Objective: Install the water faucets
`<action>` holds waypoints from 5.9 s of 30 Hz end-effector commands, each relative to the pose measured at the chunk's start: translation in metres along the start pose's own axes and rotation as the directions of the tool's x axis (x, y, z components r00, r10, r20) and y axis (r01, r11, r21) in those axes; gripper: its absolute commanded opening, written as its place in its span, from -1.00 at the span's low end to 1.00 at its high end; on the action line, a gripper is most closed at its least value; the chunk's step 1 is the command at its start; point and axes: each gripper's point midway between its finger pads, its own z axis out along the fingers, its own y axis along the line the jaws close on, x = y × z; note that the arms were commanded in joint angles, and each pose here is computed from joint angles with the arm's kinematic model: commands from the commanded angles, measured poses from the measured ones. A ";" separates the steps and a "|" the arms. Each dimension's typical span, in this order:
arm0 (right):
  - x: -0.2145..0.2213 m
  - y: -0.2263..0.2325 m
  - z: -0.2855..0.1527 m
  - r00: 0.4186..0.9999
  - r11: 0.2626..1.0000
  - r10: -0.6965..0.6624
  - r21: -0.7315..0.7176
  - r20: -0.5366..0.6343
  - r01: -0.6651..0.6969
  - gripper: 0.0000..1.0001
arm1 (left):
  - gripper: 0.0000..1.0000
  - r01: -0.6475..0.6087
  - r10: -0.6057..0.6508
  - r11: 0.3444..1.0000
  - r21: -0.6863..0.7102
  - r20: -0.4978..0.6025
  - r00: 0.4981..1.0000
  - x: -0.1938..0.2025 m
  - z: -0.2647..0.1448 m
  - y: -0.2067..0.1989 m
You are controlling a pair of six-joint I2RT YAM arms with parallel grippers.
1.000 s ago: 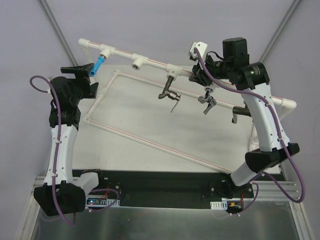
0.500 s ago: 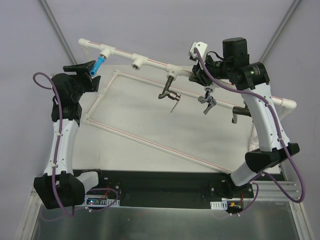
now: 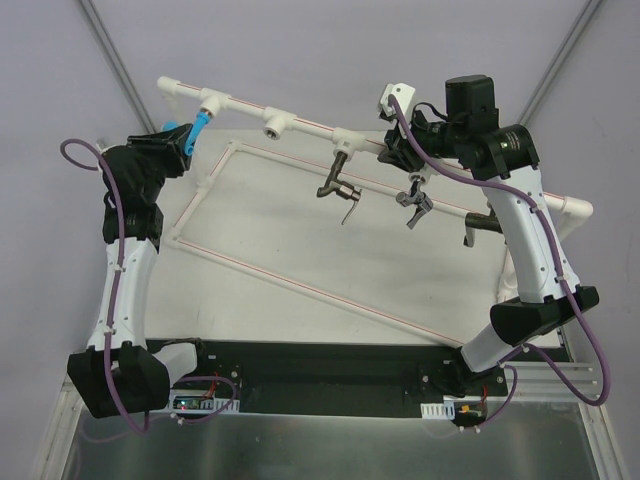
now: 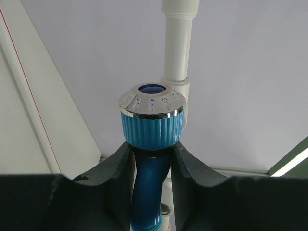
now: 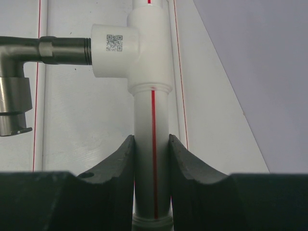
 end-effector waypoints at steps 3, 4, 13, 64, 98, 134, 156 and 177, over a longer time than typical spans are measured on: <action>-0.011 0.029 -0.002 0.998 0.993 0.038 -0.112 0.047 -0.032 -0.98 | -1.00 -0.329 0.329 0.944 0.022 0.006 0.944 0.001 0.002 0.004; -0.011 0.028 -0.002 0.998 0.993 0.038 -0.110 0.047 -0.033 -0.98 | -1.00 -0.372 0.372 0.928 0.026 0.006 0.928 0.002 0.002 0.005; -0.013 0.028 -0.001 0.998 0.993 0.040 -0.115 0.053 -0.033 -0.98 | -1.00 -0.963 0.966 0.249 0.107 0.049 0.255 0.034 0.002 0.006; -0.017 0.034 -0.003 0.996 0.990 0.049 -0.137 0.077 -0.038 -0.98 | 0.96 -0.588 0.532 0.809 0.025 0.396 0.748 -0.006 -0.091 -0.063; -0.009 0.024 0.002 0.997 0.992 0.052 -0.115 0.051 -0.046 -0.98 | -0.67 -0.578 0.574 0.815 0.044 0.071 0.816 0.024 -0.004 -0.004; -0.011 0.017 0.006 0.996 0.992 0.063 -0.111 0.057 -0.056 -0.97 | 0.86 -0.540 0.476 -0.831 -0.132 0.336 -0.813 0.083 -0.041 -0.080; -0.014 0.022 0.001 0.995 0.990 0.069 -0.128 0.072 -0.060 -0.97 | 0.93 -0.503 0.468 0.864 0.004 0.362 0.806 -0.011 -0.089 -0.061; -0.010 0.025 -0.005 0.997 0.993 0.060 -0.110 0.059 -0.053 -0.98 | 0.57 -0.048 0.048 0.996 0.069 0.008 0.999 0.001 -0.008 -0.008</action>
